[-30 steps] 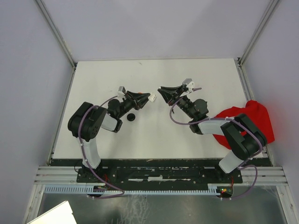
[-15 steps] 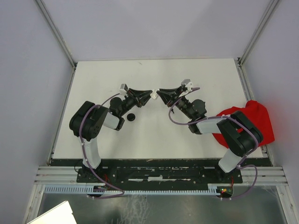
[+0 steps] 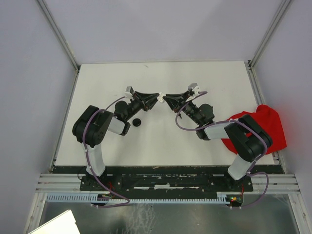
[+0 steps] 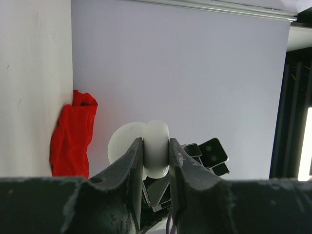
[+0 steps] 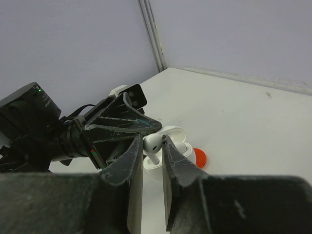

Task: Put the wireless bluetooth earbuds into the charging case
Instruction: Place the earbud in the charging case.

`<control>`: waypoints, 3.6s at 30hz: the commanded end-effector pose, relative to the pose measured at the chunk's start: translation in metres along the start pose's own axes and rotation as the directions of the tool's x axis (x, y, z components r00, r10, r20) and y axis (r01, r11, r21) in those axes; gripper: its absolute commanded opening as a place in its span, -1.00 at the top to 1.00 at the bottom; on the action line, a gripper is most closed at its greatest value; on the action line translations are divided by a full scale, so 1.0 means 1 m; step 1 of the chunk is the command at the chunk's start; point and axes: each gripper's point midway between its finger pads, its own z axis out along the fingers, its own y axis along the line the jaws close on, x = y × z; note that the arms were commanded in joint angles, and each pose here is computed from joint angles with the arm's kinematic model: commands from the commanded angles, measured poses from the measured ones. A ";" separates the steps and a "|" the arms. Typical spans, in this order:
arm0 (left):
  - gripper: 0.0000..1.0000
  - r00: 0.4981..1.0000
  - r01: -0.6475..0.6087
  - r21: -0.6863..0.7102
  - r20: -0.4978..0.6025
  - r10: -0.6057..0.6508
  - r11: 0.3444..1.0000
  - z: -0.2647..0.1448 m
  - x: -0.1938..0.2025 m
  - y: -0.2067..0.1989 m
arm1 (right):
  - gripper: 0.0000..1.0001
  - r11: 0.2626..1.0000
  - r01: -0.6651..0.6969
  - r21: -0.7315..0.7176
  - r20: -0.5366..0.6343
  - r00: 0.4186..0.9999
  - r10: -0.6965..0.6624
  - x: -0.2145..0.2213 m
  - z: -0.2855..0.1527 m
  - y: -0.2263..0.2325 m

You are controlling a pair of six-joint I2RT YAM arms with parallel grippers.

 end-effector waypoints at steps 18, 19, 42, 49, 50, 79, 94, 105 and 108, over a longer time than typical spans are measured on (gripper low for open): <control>0.94 0.997 -0.059 0.117 -0.049 0.065 0.991 0.004 0.019 -0.045 | 0.98 0.999 0.024 -0.031 0.068 0.997 -0.022 -0.019 0.006 0.005; 0.94 0.996 -0.059 0.116 -0.052 0.066 0.991 0.005 0.020 -0.045 | 0.98 0.999 0.025 -0.029 0.068 0.997 -0.023 -0.019 0.006 0.005; 0.94 0.997 -0.065 0.112 -0.040 0.070 0.992 0.004 0.020 -0.046 | 0.98 0.998 0.059 -0.006 0.063 0.996 -0.058 -0.020 0.000 0.003; 0.94 0.997 -0.063 0.110 -0.035 0.068 0.992 0.004 0.020 -0.045 | 0.98 0.998 0.063 -0.005 0.048 0.997 -0.063 -0.017 -0.002 0.002; 0.94 0.997 -0.064 0.112 -0.035 0.069 0.992 0.005 0.019 -0.046 | 0.98 0.998 0.062 -0.006 0.043 0.997 -0.061 -0.016 -0.001 0.002; 0.94 0.986 -0.165 -0.041 -0.013 0.165 0.985 0.010 0.007 -0.003 | -0.42 0.812 0.293 0.505 -0.459 0.888 -0.035 -0.060 -0.060 -0.065; 0.94 0.971 -0.230 -0.088 -0.085 0.223 0.969 0.013 0.019 0.001 | -0.61 0.849 0.274 0.452 -0.743 0.643 0.188 0.002 -0.067 -0.078; 0.94 0.960 -0.238 -0.046 -0.161 0.228 0.970 0.022 0.035 -0.002 | -0.61 0.884 0.196 0.425 -0.739 0.639 0.214 0.021 -0.058 -0.082; 0.94 0.959 -0.238 -0.043 -0.172 0.227 0.970 0.024 0.038 -0.002 | -0.61 0.889 0.185 0.419 -0.744 0.631 0.219 0.026 -0.057 -0.082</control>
